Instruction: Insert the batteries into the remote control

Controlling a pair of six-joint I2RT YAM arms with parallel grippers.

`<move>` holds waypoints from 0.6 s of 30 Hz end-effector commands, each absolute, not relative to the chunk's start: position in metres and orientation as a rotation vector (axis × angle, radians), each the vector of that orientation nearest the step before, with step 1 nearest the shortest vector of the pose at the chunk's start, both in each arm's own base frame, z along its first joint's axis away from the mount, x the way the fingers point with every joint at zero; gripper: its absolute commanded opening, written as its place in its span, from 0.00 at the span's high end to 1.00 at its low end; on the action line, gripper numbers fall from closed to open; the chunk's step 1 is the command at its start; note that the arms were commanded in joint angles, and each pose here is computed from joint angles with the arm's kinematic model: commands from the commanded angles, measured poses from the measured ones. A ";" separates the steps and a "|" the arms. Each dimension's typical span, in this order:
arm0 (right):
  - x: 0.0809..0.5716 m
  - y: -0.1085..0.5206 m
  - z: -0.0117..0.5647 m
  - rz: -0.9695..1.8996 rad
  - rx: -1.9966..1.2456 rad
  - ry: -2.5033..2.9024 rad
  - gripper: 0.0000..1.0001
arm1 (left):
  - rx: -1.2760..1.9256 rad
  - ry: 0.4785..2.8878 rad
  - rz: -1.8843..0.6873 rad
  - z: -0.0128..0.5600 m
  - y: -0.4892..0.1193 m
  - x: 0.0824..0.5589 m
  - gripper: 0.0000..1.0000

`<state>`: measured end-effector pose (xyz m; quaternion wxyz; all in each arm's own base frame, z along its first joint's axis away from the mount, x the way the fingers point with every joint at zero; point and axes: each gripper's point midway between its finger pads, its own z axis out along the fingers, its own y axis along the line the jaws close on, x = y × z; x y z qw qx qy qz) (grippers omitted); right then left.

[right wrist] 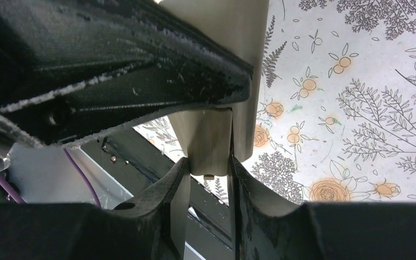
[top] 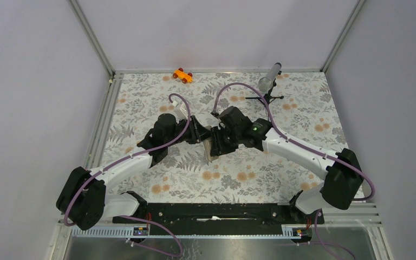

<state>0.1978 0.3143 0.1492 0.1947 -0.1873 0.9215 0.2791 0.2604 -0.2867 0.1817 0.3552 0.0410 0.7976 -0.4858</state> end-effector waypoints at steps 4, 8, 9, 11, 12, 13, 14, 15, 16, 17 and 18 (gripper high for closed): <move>0.211 0.324 0.169 0.756 -0.477 2.582 0.70 | 0.175 1.971 -1.477 0.217 -0.305 0.240 1.00; 0.215 0.326 0.175 0.760 -0.474 2.574 0.69 | 0.174 1.956 -1.510 0.220 -0.306 0.237 1.00; 0.216 0.326 0.176 0.758 -0.473 2.575 0.68 | 0.172 1.956 -1.514 0.220 -0.306 0.237 1.00; 0.216 0.326 0.175 0.747 -0.473 2.590 0.66 | 0.164 1.954 -1.523 0.221 -0.306 0.236 1.00; 0.215 0.326 0.174 0.742 -0.474 2.597 0.64 | 0.153 1.953 -1.535 0.222 -0.306 0.236 1.00; 0.215 0.325 0.174 0.739 -0.475 2.601 0.62 | 0.144 1.953 -1.544 0.223 -0.306 0.235 1.00; 0.215 0.325 0.175 0.738 -0.475 2.603 0.60 | 0.133 1.955 -1.549 0.223 -0.306 0.236 1.00; 0.215 0.325 0.175 0.737 -0.475 2.604 0.59 | 0.122 1.959 -1.554 0.223 -0.306 0.236 1.00; 0.215 0.324 0.175 0.732 -0.475 2.607 0.59 | 0.110 1.961 -1.560 0.224 -0.306 0.236 1.00; 0.215 0.324 0.174 0.725 -0.475 2.615 0.59 | 0.102 1.966 -1.565 0.225 -0.306 0.236 1.00; 0.215 0.323 0.175 0.721 -0.479 2.620 0.59 | 0.096 1.967 -1.569 0.225 -0.306 0.236 1.00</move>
